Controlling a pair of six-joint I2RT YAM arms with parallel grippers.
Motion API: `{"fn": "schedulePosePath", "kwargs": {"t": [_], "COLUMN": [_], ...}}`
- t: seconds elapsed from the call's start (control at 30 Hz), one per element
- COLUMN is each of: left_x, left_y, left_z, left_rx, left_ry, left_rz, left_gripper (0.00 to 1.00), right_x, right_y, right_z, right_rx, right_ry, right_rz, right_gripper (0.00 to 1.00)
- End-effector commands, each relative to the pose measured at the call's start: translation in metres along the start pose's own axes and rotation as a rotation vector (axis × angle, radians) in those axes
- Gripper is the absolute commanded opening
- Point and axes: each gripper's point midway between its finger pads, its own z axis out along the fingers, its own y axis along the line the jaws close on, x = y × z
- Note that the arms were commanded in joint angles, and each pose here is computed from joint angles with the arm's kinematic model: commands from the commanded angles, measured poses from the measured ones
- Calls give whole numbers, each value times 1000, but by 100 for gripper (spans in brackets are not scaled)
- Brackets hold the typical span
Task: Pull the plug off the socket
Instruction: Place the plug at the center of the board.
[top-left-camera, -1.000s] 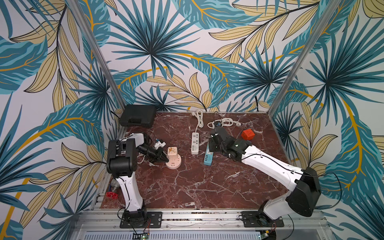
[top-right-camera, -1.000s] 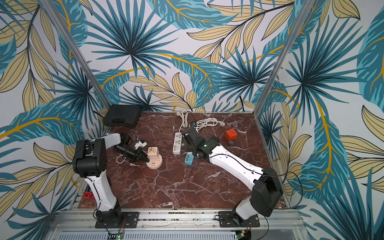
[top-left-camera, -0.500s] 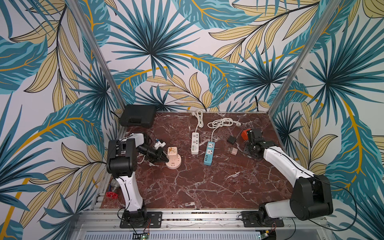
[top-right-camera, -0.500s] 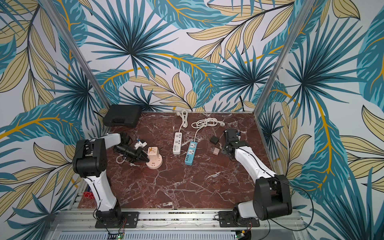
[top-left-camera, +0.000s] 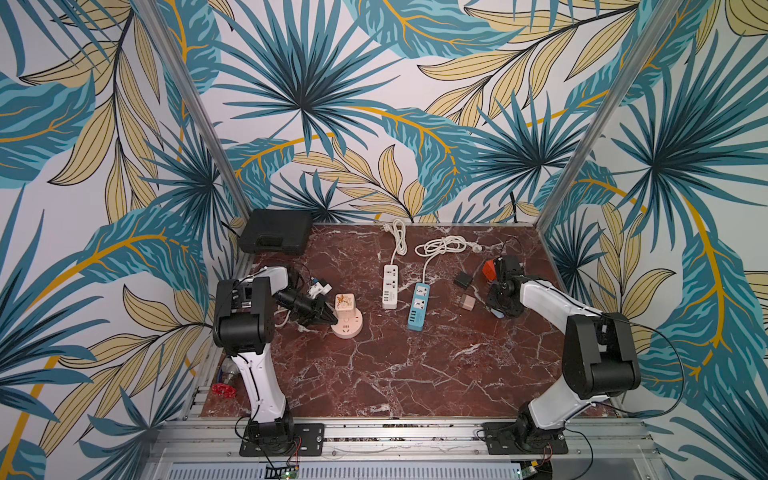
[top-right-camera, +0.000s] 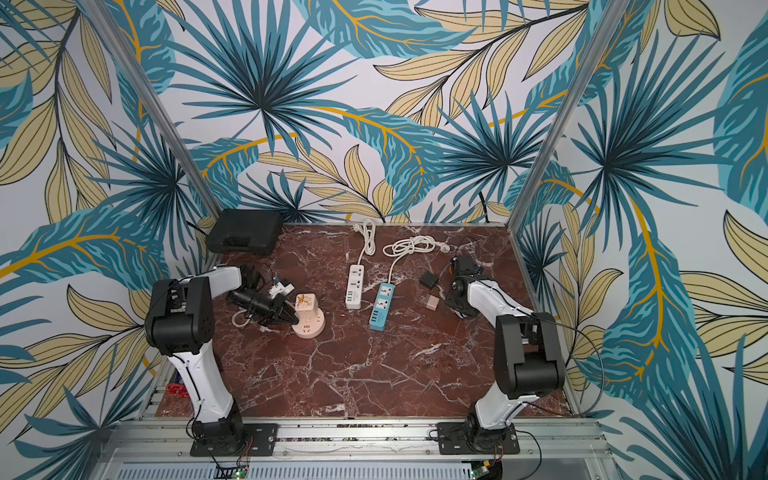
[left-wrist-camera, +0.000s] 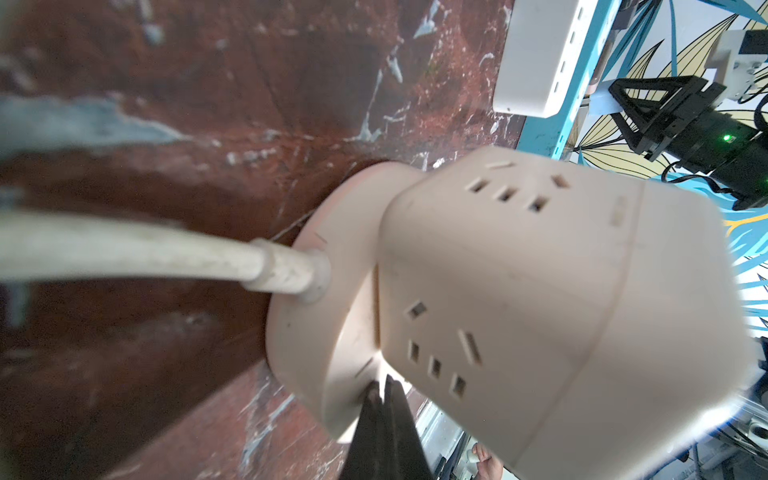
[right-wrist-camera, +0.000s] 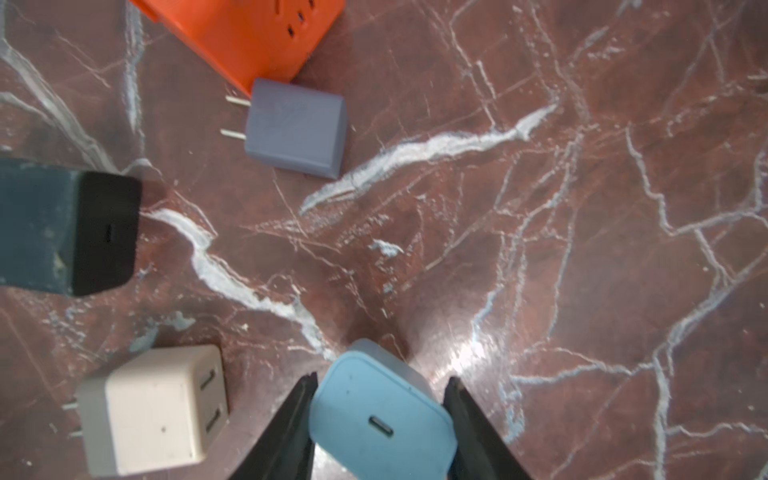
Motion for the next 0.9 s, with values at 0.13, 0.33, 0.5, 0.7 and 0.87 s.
{"fn": "schedulePosePath", "kwargs": {"t": [0.13,0.33,0.5,0.7,0.87], "left_x": [-3,-3,-3,-4,-3], "left_y": [45,44,42,42,43], "left_z": [8,7,7,7,7], "left_rx": [-176,-173,-164,-166,-166], "left_ry": [0,1,-3,-4,-4], "left_rz": [36,36,42,41,40], "left_gripper": [0,0,0,0,0], "right_x": [-4,-4,-7,7,27], "right_y": [4,7,10,34,78], "right_z": [6,8,-13,-57,-105], "right_rx": [6,-4,-72,-203,-304], "right_ry": [13,23,-19,-90,-189], "right_rz": [-12,-10,19,-12,-151], "right_gripper": [61,72,73,73,73]}}
